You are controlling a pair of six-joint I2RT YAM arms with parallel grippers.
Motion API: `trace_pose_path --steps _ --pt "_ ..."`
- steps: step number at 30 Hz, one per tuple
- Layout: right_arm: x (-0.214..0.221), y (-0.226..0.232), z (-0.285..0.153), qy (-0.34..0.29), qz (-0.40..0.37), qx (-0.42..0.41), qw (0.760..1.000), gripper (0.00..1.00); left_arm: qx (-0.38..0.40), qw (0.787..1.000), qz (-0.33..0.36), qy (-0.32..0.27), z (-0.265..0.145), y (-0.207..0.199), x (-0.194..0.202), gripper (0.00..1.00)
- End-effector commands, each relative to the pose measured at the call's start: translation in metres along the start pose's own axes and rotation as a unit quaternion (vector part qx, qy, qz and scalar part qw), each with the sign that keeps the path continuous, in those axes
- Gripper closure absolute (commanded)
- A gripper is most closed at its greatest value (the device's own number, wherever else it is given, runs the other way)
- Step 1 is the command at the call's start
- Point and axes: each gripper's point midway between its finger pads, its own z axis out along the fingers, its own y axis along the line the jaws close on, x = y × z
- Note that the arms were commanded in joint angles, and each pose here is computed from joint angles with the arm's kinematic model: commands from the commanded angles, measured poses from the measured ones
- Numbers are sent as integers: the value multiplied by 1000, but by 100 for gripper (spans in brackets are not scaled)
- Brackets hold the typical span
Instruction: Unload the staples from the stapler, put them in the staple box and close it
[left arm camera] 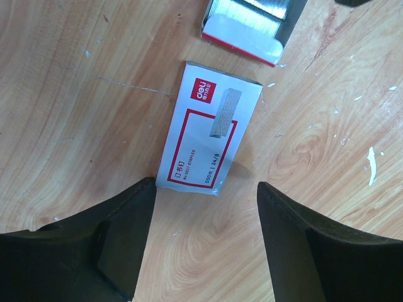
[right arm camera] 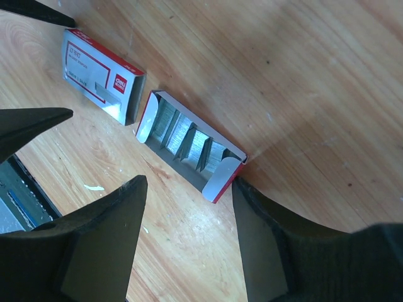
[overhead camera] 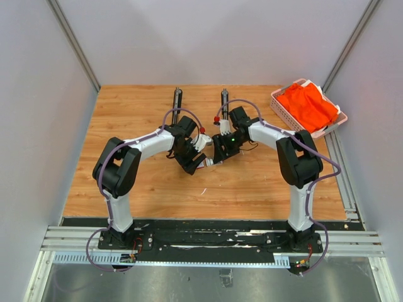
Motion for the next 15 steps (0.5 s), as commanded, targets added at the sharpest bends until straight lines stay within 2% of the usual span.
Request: trace_pose_path --steps 1,15 --pt "13 3 19 32 1 -6 999 41 23 999 -9 42 22 -11 29 29" --pt "5 2 25 28 -7 -9 1000 41 33 999 0 41 24 -13 28 29"
